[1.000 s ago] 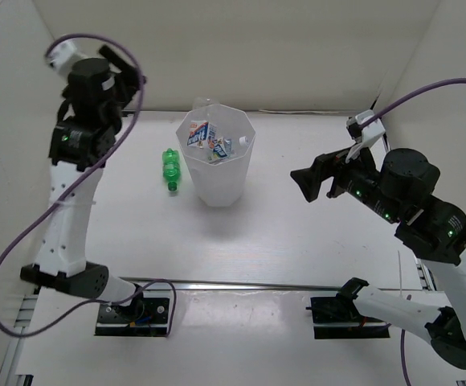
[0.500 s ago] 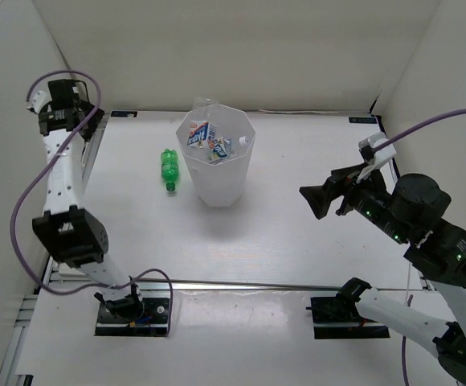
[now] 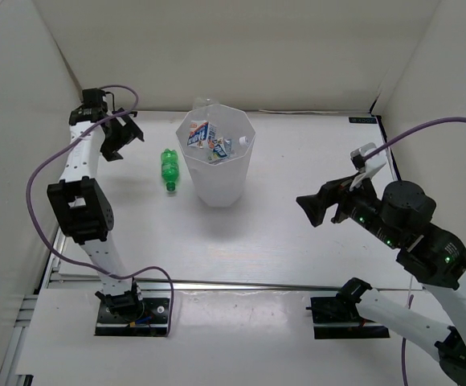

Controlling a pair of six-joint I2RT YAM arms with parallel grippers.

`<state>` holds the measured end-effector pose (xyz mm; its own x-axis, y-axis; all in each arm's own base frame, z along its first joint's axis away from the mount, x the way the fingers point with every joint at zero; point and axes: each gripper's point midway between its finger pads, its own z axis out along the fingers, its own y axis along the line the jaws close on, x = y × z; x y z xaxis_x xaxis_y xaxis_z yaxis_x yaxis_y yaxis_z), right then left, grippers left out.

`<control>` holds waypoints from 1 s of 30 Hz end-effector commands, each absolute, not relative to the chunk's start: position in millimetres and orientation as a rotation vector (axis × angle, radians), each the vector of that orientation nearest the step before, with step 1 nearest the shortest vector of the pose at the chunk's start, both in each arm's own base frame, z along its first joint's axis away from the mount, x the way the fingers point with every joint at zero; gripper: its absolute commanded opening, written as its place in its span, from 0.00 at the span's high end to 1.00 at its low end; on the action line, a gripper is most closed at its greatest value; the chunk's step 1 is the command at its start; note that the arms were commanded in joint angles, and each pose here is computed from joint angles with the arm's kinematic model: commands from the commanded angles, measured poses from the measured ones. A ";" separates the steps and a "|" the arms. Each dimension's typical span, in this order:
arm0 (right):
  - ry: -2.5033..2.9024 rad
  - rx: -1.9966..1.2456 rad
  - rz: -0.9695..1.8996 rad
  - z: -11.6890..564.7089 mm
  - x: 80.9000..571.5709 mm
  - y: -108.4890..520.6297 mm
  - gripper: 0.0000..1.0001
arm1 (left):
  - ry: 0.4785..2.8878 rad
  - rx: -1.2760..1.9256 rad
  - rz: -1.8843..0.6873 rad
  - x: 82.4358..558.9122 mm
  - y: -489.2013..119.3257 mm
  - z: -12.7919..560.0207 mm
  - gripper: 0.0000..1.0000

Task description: Put the plastic bottles in the bin

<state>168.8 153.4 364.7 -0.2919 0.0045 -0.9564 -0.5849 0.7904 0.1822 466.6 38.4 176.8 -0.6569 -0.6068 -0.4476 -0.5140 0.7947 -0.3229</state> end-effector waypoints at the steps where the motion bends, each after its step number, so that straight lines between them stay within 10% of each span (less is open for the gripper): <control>1: 1.749 -0.404 0.590 372.4 173.3 146.5 0.00 | 2.459 -0.709 -0.455 485.9 12.5 163.1 0.00; 30: 1.809 -0.388 0.402 394.9 205.4 142.5 0.00 | 2.687 -0.443 -0.464 521.7 -81.6 63.1 0.00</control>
